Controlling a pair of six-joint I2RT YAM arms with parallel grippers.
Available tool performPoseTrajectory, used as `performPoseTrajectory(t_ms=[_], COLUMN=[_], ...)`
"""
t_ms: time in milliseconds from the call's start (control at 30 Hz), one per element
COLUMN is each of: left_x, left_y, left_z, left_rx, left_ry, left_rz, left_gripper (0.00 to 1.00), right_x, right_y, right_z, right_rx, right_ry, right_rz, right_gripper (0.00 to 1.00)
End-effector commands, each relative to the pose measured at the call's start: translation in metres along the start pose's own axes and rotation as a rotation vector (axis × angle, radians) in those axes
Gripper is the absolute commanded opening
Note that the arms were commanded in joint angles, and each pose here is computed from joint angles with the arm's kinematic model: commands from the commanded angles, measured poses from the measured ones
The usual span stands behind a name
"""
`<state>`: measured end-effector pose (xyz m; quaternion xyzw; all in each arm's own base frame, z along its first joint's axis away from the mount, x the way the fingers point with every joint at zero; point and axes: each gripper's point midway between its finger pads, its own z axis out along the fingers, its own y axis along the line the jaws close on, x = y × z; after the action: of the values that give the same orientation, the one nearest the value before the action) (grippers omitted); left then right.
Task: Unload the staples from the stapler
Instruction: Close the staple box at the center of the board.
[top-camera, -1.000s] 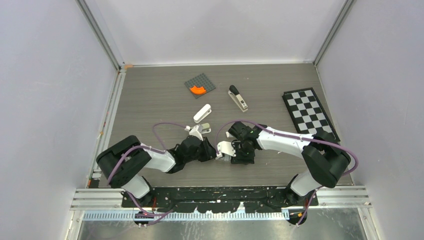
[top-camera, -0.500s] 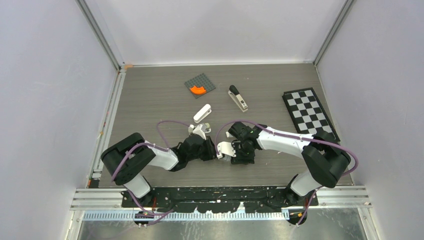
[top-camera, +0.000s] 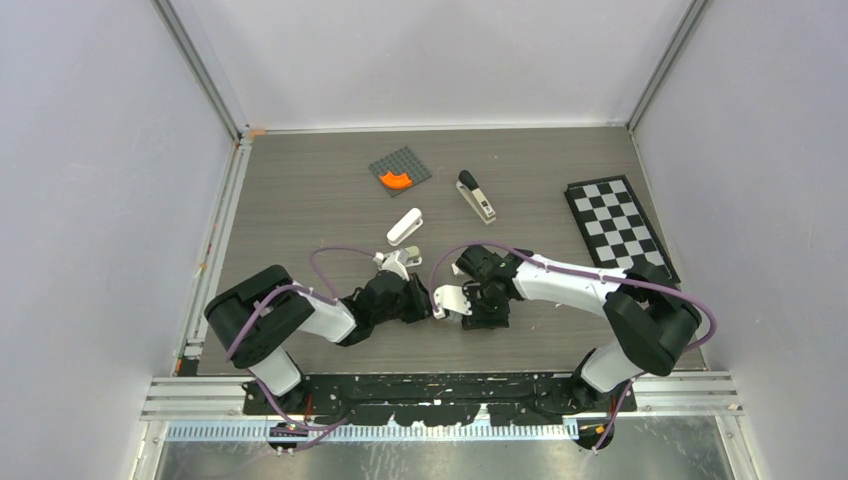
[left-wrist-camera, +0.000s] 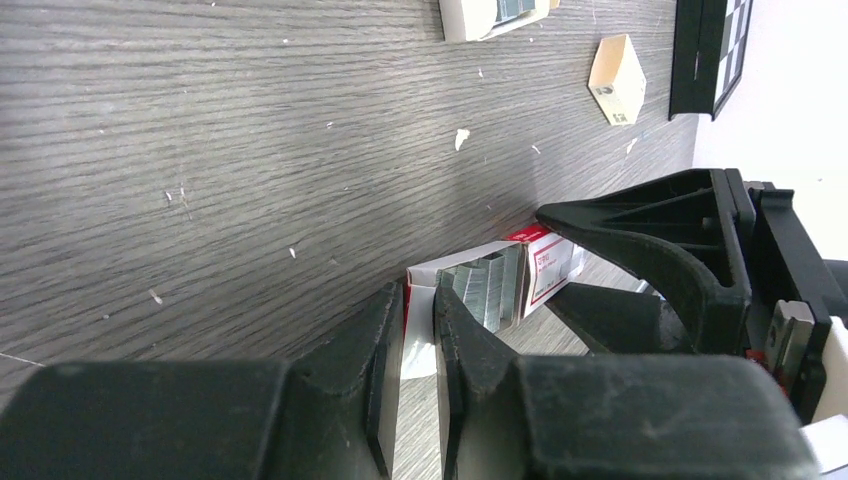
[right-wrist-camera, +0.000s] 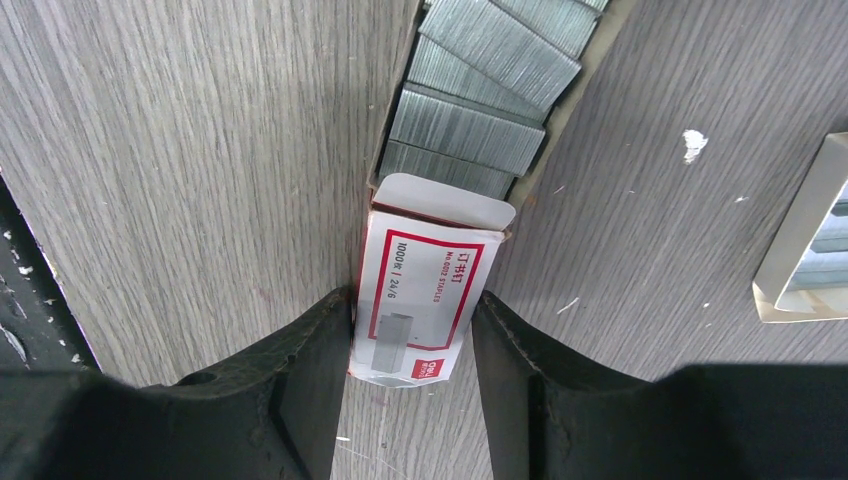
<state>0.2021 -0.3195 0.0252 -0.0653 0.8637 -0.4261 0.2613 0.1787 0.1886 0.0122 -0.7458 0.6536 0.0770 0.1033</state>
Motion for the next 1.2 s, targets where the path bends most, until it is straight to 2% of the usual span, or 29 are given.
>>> performPoseTrajectory(t_ms=[0,733,1033,1167], left_x=[0.001,0.010,0.010,0.007], left_y=[0.015,0.005,0.010,0.015], left_z=[0.001,0.004,0.006,0.002], left_rx=[-0.036,-0.011,-0.033,-0.052], left_ry=[-0.020,-0.011,-0.048,-0.081], left_rz=[-0.036,-0.066,-0.065,-0.078], left_gripper=[0.18,0.16,0.15,0.15], right_x=[-0.002,-0.009,-0.010,-0.010], right_y=[-0.001,-0.003,-0.005,-0.005], right_z=[0.020,0.024,0.024,0.025], right_rx=[0.000,-0.004,0.003,0.003], right_ry=[-0.006,-0.014,-0.012,-0.012], right_rz=[-0.019,0.026,0.045,0.051], right_gripper=[0.52,0.52,0.51,0.47])
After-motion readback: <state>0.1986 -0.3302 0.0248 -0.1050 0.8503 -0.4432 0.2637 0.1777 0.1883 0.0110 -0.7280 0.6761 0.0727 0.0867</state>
